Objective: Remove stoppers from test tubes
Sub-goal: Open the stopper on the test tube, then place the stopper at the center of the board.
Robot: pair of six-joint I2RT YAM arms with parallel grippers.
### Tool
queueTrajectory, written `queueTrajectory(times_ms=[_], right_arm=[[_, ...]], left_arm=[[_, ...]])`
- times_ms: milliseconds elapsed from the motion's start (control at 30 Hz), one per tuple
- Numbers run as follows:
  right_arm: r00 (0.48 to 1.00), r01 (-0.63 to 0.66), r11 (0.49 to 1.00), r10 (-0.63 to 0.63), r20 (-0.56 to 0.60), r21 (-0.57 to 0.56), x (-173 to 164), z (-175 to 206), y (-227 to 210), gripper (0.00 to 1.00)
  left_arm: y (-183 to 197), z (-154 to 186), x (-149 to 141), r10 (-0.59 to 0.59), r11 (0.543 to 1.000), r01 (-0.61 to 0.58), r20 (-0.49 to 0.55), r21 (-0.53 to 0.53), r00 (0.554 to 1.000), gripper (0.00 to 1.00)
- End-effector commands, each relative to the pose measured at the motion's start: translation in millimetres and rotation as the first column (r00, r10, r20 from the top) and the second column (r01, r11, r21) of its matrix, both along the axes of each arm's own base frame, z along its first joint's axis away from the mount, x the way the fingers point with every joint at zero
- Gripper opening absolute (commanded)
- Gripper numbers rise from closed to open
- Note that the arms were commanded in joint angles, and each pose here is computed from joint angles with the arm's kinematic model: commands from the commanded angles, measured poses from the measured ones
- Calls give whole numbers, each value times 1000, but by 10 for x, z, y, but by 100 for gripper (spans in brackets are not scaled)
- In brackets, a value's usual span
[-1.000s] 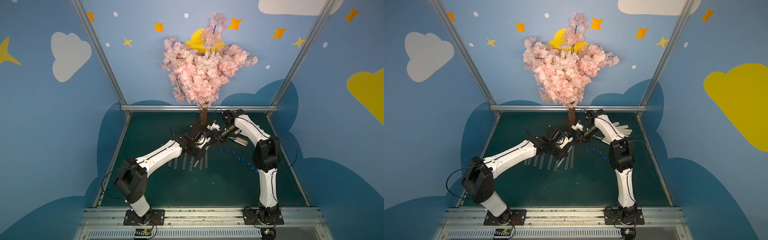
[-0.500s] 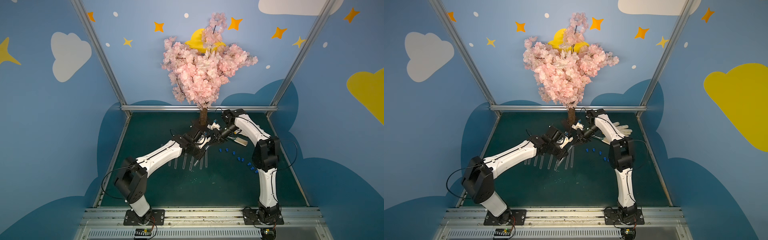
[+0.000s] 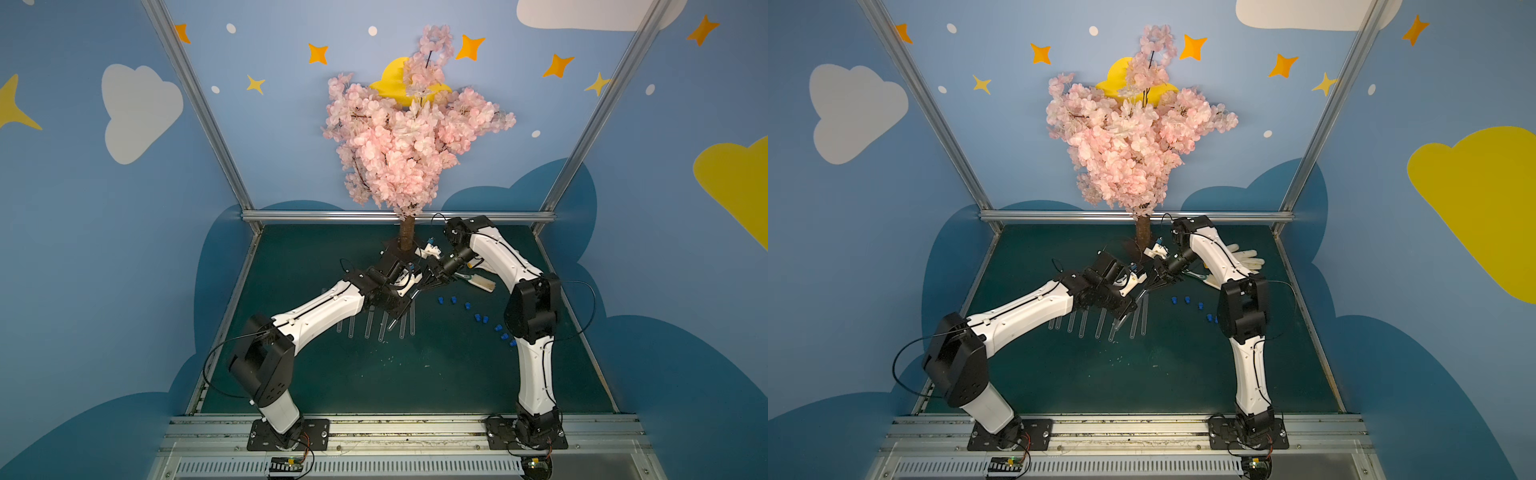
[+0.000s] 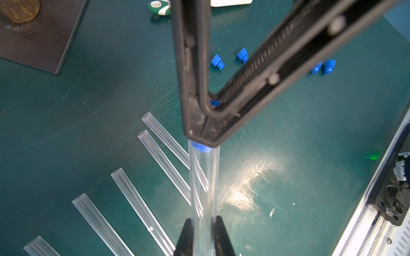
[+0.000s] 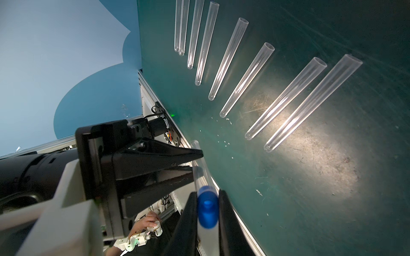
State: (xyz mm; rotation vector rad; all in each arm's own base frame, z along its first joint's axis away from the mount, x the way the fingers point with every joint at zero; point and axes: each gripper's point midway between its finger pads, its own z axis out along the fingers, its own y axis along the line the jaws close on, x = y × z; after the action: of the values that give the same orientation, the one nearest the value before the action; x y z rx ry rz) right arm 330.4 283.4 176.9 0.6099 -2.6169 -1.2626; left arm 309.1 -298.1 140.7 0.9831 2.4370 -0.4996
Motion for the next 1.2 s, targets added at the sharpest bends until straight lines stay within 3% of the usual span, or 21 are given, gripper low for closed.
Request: queueTrajectory(times_ms=[0,367,533,833,967,1167], right_arm=[[996,66,998,-67,53,22,212,134,-178,0],[994,94,993,-97,40,74,260,217,-171,1],[994,101,994,-102,41,45,260,162,-224,1],[994,113,978,-111,20,-177,211,-233,-568,1],[997,80,930,-77,24,-358,209,-476,-764,1],[999,42,871,-44,6,-490,216,-750,-870,1]], left_arm=[[442,-419,-344,45,980,-12,-164,199,985,13],[465,-409,-362,47,980,-15,-159,199,986,13],[475,-393,-358,55,980,-24,-151,199,987,13],[546,-274,-332,114,986,-93,-153,139,982,13],[587,-200,-313,138,986,-122,-151,113,979,14],[630,-148,-300,160,984,-147,-149,97,976,13]])
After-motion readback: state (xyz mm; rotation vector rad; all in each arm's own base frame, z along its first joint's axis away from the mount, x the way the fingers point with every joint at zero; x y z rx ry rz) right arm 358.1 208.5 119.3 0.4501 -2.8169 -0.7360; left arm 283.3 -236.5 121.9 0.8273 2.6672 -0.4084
